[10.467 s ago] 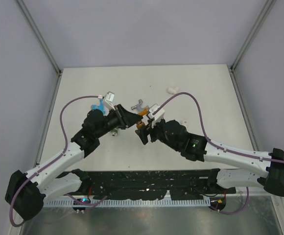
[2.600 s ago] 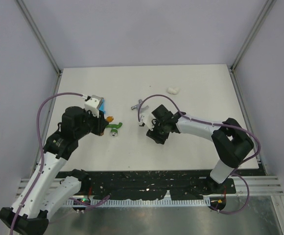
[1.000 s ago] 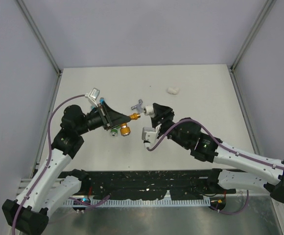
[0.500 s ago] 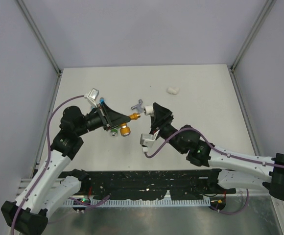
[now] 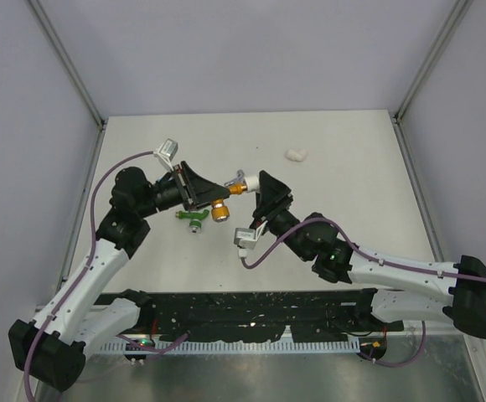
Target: Install the water faucets
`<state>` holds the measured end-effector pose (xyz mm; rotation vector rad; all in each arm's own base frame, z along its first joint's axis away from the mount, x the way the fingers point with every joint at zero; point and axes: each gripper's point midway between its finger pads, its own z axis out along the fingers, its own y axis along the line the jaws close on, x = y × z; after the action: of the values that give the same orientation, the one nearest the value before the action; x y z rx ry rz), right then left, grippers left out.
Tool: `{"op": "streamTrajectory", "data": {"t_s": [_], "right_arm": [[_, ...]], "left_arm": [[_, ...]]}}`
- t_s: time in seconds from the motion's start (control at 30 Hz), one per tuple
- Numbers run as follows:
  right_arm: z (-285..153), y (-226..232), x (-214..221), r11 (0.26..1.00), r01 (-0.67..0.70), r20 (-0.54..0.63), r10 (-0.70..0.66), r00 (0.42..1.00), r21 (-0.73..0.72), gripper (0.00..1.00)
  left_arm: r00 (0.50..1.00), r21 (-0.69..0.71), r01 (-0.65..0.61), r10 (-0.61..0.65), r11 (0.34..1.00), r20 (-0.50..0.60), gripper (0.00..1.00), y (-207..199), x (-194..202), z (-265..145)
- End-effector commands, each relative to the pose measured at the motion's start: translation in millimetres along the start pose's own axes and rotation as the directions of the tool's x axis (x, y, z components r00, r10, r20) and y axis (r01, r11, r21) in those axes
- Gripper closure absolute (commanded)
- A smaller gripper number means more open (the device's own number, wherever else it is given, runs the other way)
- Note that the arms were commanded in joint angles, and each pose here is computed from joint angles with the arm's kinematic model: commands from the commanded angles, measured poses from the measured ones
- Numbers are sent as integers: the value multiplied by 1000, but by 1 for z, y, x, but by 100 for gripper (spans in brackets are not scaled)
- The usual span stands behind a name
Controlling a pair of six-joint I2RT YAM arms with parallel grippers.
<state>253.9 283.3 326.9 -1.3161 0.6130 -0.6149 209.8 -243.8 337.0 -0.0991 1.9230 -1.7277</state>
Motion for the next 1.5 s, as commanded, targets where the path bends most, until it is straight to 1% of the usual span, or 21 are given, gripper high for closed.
{"op": "streamTrajectory", "data": {"t_s": [0.0,0.23,0.33,0.53,0.77,0.93,1.03,1.13,1.23,1.37,1.47], "right_arm": [[2,-57,-1,986,-13,-5,14,1000,168,95],[2,-63,-1,983,-23,-8,25,1000,184,95],[1,-63,-1,982,-50,-2,51,999,181,95],[-3,-68,-3,979,-56,19,53,998,194,95],[-4,-67,-6,983,-62,41,55,998,175,95],[-2,-63,-6,986,-36,35,30,999,165,95],[-2,-64,-10,986,-64,65,54,996,155,95],[-4,-60,-11,989,-69,72,60,996,128,95],[-6,-61,-10,991,-68,71,60,996,111,95],[-6,-60,-12,993,-73,86,66,994,88,95],[-6,-57,-14,996,-58,89,51,995,75,95]], "left_arm": [[997,115,-72,72,991,11,100,-40,-15,3],[999,99,-52,51,994,16,100,-31,-18,8],[998,79,-66,64,995,25,100,-28,-20,9],[996,44,-77,75,996,43,100,-23,-25,10],[994,54,-104,101,993,47,100,-29,-26,11],[992,76,-129,128,989,24,100,-37,-19,11],[988,94,-157,156,983,13,100,-43,-17,9],[984,106,-176,179,979,-11,100,-46,-12,8],[982,108,-186,188,977,-7,100,-44,-12,8],[972,134,-231,233,964,3,100,-50,-13,6],[962,108,-269,272,957,-17,100,-47,-11,5]]}}
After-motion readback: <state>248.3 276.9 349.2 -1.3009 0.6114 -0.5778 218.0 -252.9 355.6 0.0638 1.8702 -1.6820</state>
